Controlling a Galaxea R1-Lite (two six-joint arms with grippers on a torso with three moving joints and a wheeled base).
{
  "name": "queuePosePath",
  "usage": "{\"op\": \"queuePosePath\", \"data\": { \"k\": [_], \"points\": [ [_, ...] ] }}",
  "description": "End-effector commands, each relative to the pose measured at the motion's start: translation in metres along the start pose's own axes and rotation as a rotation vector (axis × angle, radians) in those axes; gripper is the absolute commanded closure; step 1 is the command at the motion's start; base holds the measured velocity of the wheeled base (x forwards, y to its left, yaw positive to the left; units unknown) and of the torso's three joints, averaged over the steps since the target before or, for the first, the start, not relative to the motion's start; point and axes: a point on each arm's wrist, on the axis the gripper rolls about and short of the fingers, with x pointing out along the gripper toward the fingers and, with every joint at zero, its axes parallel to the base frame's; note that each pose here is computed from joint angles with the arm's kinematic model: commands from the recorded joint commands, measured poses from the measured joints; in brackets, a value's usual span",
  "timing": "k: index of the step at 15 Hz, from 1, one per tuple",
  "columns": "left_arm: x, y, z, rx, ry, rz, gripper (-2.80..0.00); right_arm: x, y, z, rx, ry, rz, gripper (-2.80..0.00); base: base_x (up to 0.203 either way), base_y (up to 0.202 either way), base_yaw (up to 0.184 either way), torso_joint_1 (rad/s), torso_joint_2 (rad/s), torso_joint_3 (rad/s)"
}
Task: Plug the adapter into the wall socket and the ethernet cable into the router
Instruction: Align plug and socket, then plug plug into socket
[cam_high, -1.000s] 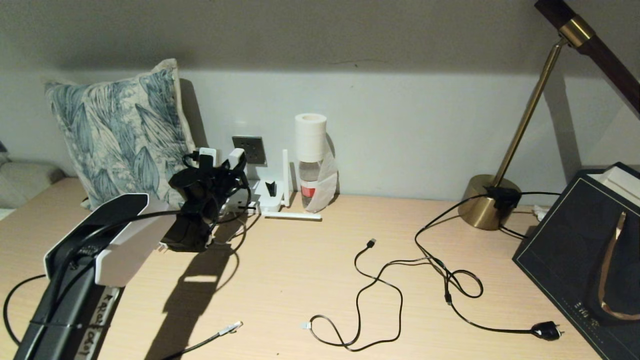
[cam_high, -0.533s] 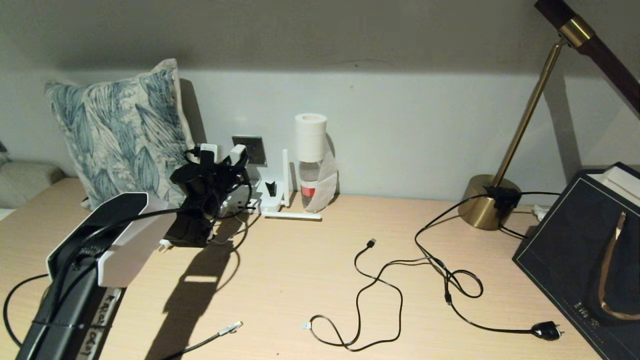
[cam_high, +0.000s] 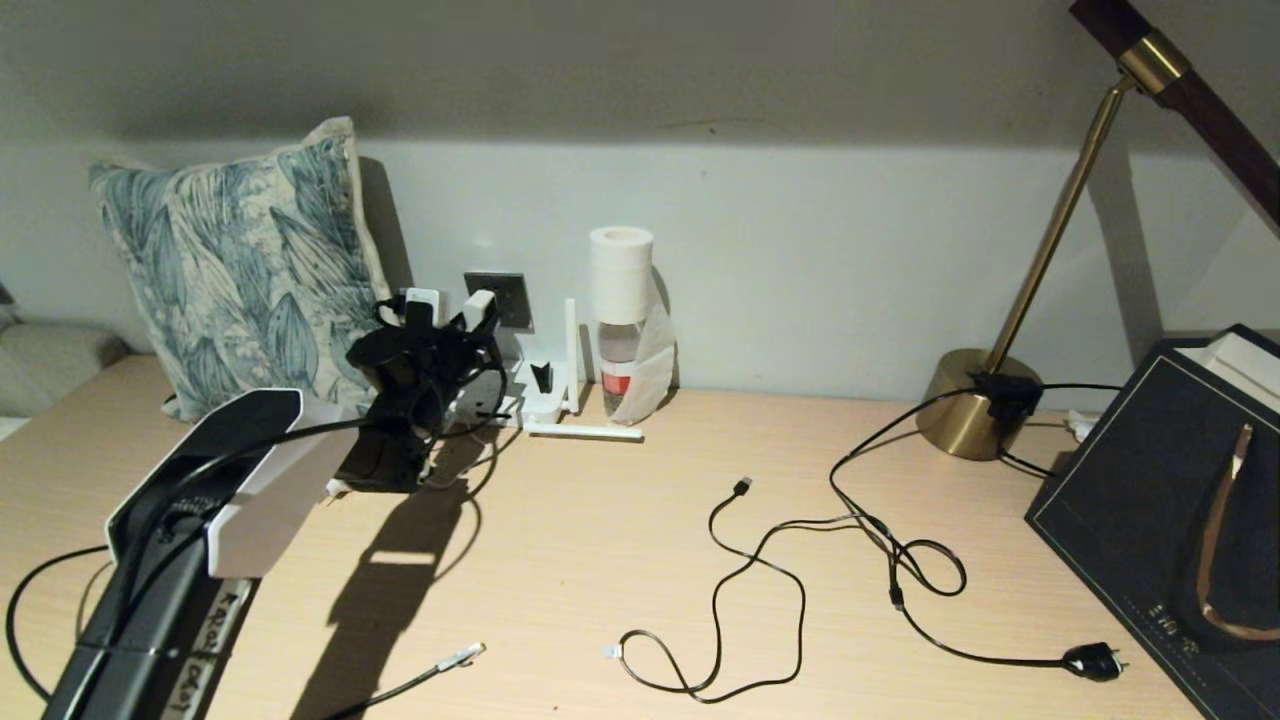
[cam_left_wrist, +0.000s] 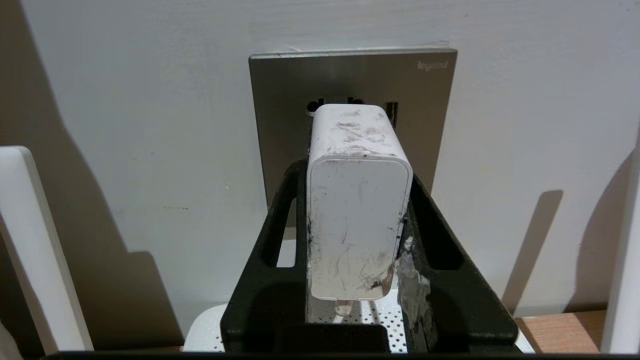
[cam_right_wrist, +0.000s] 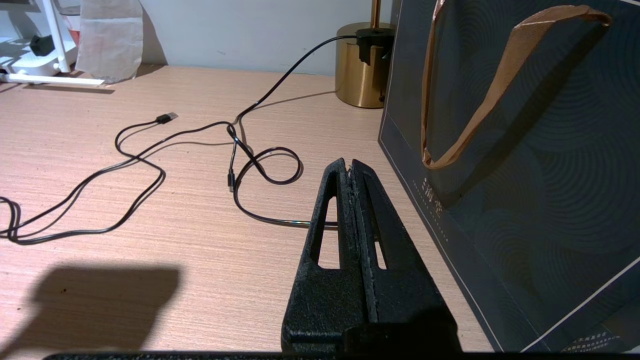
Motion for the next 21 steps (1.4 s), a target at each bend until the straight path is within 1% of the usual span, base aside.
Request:
{"op": "queuePosePath", "data": {
  "k": [1,9,15,17,18,21],
  "points": [
    [0.001,0.0,-0.001,-0.004,-0.006,0.0,0.0,0.002,0.0,-0.01,0.0,0.036,0.0,0.0,0.0,0.0,0.0,0.0,0.0,0.0],
    [0.006,-0.001,-0.007,-0.009,-0.02,-0.001,0.0,0.002,0.0,-0.01,0.0,0.036,0.0,0.0,0.0,0.0,0.0,0.0,0.0,0.0],
    [0.006,-0.001,-0.012,-0.012,-0.005,-0.003,0.0,0.002,0.0,-0.01,0.0,0.036,0.0,0.0,0.0,0.0,0.0,0.0,0.0,0.0],
    [0.006,-0.002,-0.011,-0.024,-0.007,-0.003,0.0,0.002,0.0,-0.01,0.0,0.036,0.0,0.0,0.0,0.0,0.0,0.0,0.0,0.0],
    [0.006,-0.002,-0.011,-0.042,-0.007,0.0,0.0,0.002,0.0,-0.01,0.0,0.036,0.0,0.0,0.0,0.0,0.0,0.0,0.0,0.0],
    [0.007,-0.002,-0.007,-0.044,-0.014,0.003,0.0,0.002,0.0,-0.01,0.0,0.035,0.0,0.0,0.0,0.0,0.0,0.0,0.0,0.0]
  ]
}}
